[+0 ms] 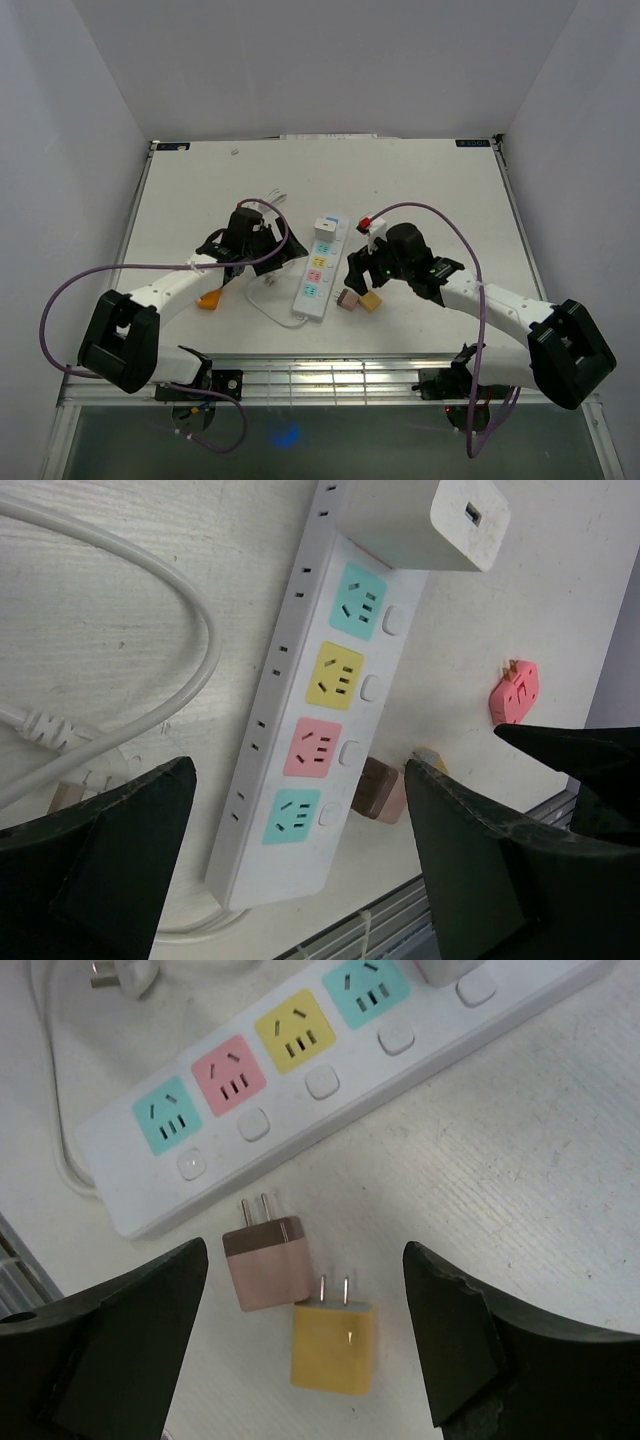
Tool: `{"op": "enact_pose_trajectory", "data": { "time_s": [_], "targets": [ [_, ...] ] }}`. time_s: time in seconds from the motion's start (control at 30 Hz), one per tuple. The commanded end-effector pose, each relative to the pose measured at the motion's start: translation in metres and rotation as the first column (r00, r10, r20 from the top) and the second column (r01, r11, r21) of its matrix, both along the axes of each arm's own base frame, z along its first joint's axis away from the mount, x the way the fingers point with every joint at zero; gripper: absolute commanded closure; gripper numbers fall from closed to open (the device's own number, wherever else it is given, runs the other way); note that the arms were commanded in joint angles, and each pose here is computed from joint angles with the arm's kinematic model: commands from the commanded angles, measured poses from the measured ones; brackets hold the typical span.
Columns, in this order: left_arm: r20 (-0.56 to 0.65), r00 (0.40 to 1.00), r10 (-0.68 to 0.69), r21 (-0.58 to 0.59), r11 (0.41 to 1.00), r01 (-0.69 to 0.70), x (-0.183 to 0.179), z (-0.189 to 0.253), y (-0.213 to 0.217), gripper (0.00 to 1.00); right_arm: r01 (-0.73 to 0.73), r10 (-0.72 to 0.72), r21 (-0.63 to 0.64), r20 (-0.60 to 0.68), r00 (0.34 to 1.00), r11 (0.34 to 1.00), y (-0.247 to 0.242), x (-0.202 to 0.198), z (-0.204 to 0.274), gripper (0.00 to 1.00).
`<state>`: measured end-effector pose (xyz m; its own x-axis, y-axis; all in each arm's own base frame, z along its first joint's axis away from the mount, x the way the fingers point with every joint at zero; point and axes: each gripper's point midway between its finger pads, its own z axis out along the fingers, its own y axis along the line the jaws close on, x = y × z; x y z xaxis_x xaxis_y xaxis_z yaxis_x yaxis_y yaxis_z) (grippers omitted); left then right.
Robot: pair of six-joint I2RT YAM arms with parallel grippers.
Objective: Insert the plug
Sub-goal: Adjust the socket at the center of the board, then pick up the plug from the center of the board.
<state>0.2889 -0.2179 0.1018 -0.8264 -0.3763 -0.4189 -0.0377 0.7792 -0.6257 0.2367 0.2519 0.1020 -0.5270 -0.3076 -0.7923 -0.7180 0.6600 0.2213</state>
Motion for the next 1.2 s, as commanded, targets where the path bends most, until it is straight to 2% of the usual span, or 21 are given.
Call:
{"op": "enact_pose_trajectory", "data": {
  "time_s": [0.0,0.13,0.27,0.53,0.8,1.0,1.03,1.17],
  "targets": [
    [0.031,0.999,-0.034,-0.022,0.999,0.035,-0.003,0.023,0.000,0.04,-0.083,0.086,-0.049,0.054,0.995,0.995,0.001,-0.011,-0.005,0.16],
    [0.021,0.998,-0.061,-0.032,0.998,0.062,-0.005,0.025,0.000,0.04,-0.155,0.167,-0.124,0.095,0.981,0.980,0.015,-0.026,-0.014,0.16],
    [0.014,0.997,-0.082,-0.038,0.996,0.082,-0.007,0.026,-0.001,0.04,-0.197,0.211,-0.175,0.064,0.975,0.965,0.020,-0.034,-0.024,0.20],
    [0.015,0.995,-0.098,-0.043,0.994,0.099,-0.012,0.032,0.000,0.04,-0.197,0.209,-0.283,0.013,0.978,0.939,0.018,-0.042,-0.045,0.24],
    [0.001,0.993,-0.118,-0.055,0.992,0.118,-0.015,0.029,-0.001,0.04,-0.204,0.210,-0.317,-0.015,0.978,0.926,0.020,-0.041,-0.055,0.30],
    [-0.017,0.991,-0.135,-0.066,0.989,0.134,-0.019,0.028,-0.003,0.04,-0.217,0.217,-0.334,-0.037,0.975,0.917,0.023,-0.042,-0.061,0.41],
    [-0.022,0.990,-0.143,-0.074,0.987,0.141,-0.020,0.029,-0.004,0.04,-0.206,0.208,-0.341,-0.031,0.978,0.917,0.023,-0.039,-0.061,0.47],
    [-0.029,0.988,-0.155,-0.093,0.984,0.151,-0.021,0.030,-0.004,0.04,-0.177,0.187,-0.342,-0.004,0.982,0.923,0.021,-0.035,-0.057,0.59]
  ]
}}
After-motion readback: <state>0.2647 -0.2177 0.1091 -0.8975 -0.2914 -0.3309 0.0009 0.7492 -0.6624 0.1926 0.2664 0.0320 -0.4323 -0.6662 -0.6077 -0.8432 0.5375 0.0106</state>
